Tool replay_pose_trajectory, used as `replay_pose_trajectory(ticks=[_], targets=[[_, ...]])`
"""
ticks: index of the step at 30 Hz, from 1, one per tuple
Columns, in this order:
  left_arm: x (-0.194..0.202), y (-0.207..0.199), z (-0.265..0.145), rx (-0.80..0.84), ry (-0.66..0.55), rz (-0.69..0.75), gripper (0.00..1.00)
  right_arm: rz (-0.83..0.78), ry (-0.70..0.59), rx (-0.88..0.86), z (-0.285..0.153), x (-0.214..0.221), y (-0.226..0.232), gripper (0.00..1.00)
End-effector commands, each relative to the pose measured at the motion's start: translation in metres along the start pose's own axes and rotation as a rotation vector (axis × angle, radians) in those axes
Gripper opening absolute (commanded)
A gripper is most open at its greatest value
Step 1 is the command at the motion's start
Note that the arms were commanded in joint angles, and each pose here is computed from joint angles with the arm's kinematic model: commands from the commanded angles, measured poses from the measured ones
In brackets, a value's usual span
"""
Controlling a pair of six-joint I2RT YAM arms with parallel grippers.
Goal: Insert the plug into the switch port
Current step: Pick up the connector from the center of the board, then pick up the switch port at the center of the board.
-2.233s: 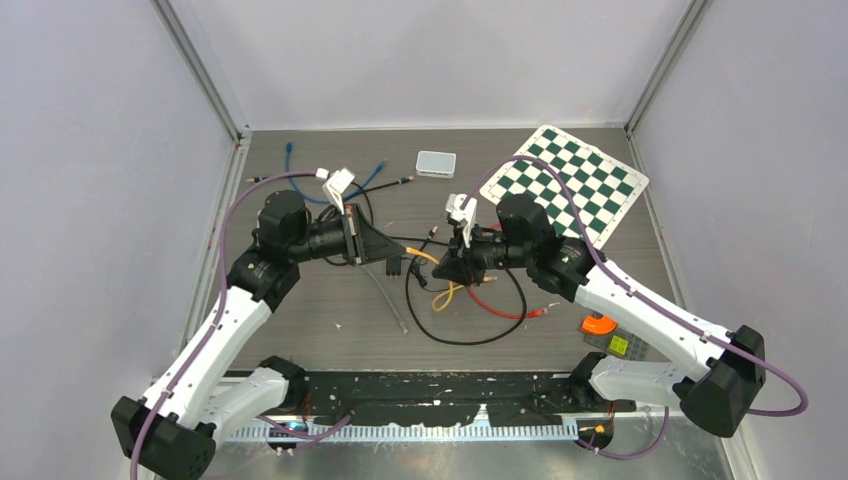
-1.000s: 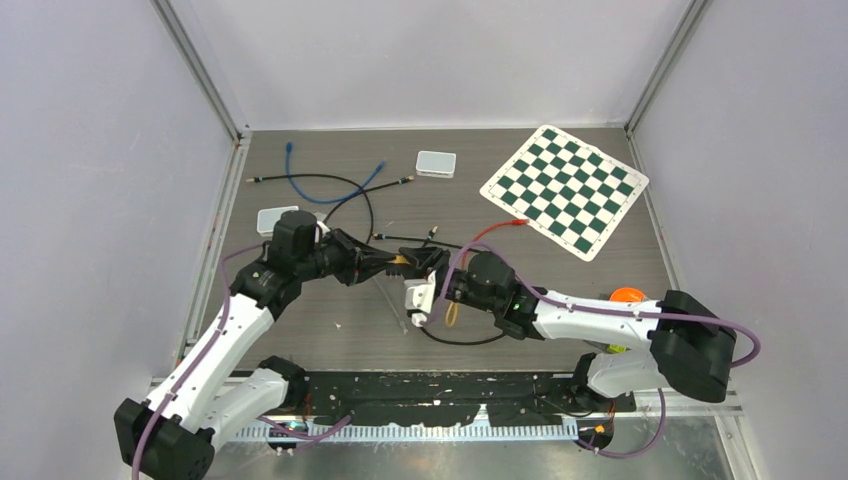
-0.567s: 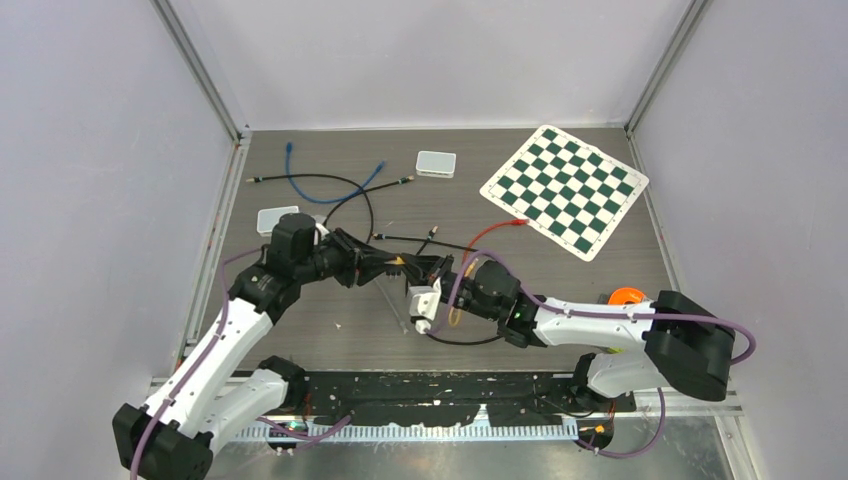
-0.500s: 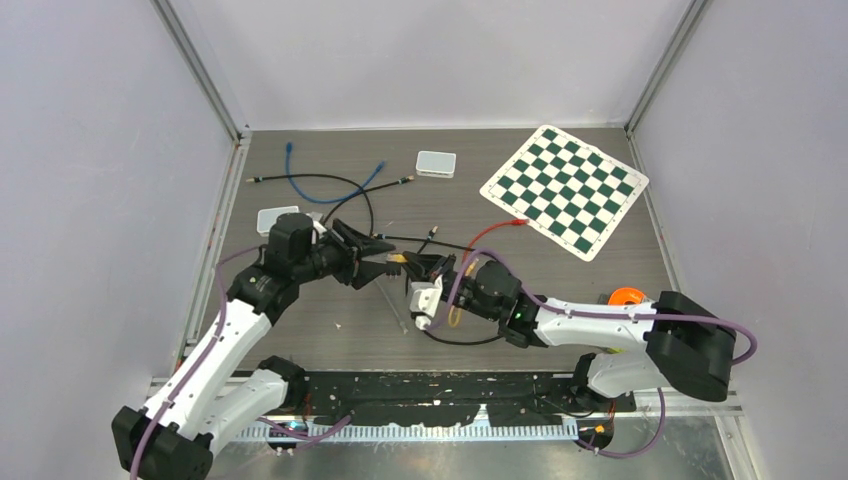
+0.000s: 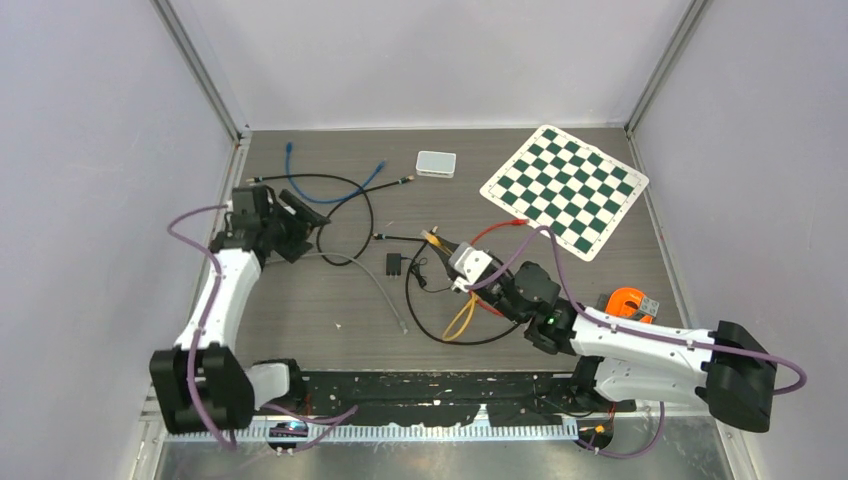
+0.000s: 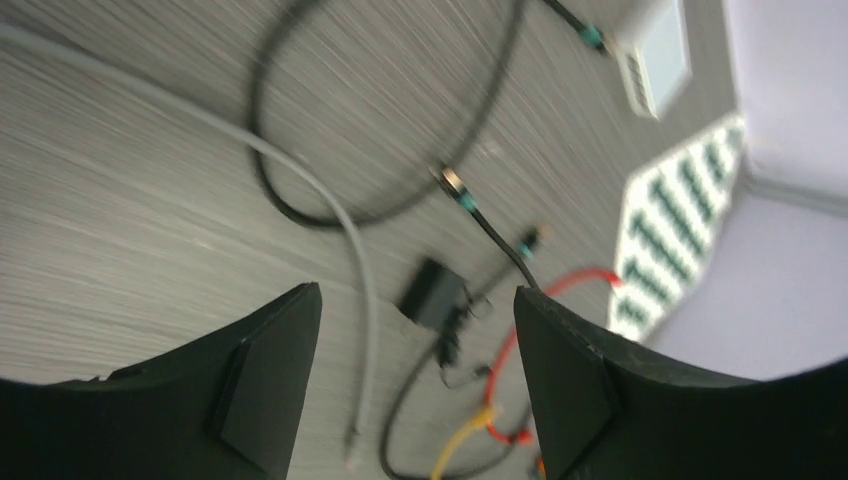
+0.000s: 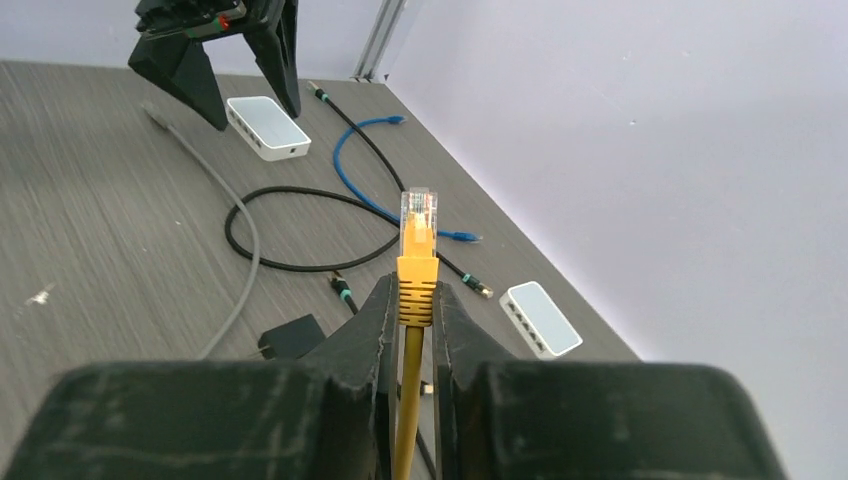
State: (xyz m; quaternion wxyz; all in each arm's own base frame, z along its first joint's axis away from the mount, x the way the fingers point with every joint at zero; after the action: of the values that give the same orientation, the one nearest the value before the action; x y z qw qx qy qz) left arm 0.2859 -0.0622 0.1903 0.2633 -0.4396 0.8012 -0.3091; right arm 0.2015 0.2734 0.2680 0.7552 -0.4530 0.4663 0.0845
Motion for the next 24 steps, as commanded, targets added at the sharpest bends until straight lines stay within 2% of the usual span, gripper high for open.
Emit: replay_pose_trajectory(ticks=[1, 4, 8, 15, 19, 24], targets=[[-0.075, 0.016, -0.003, -0.228, -0.23, 0.24, 0.75, 0.155, -0.01, 0.037, -0.007, -0.013, -0.01, 0.05], [-0.112, 0.023, 0.013, -0.297, -0.255, 0.237, 0.75, 0.19, -0.043, 0.023, -0.015, -0.021, -0.012, 0.05], [-0.15, 0.028, 0.036, -0.312, -0.223, 0.204, 0.74, 0.193, -0.052, 0.025, -0.022, -0.026, -0.017, 0.05], [-0.208, 0.034, 0.06, -0.426, -0.242, 0.236, 0.75, 0.196, -0.031, 0.016, -0.024, -0.023, -0.017, 0.05], [-0.228, 0.028, 0.082, -0.401, -0.228, 0.259, 0.74, 0.218, 0.009, -0.02, -0.021, -0.022, -0.013, 0.05], [-0.239, 0.039, 0.116, -0.432, -0.108, 0.228, 0.73, 0.223, 0.012, -0.033, -0.022, -0.024, -0.013, 0.05]])
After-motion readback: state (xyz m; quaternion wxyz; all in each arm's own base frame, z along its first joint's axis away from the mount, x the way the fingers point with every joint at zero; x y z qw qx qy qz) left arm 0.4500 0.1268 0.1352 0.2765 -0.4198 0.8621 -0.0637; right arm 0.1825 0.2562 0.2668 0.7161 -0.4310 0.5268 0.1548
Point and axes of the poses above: each gripper's point midway between its finger pads, its own z axis out along the fingers, its own y axis along the line the jaws close on, x = y × z, the point moved 4 cm from there along -z, back along the fingers, and after that the axes turned 10 degrees about -z, right-handed, at the moved point
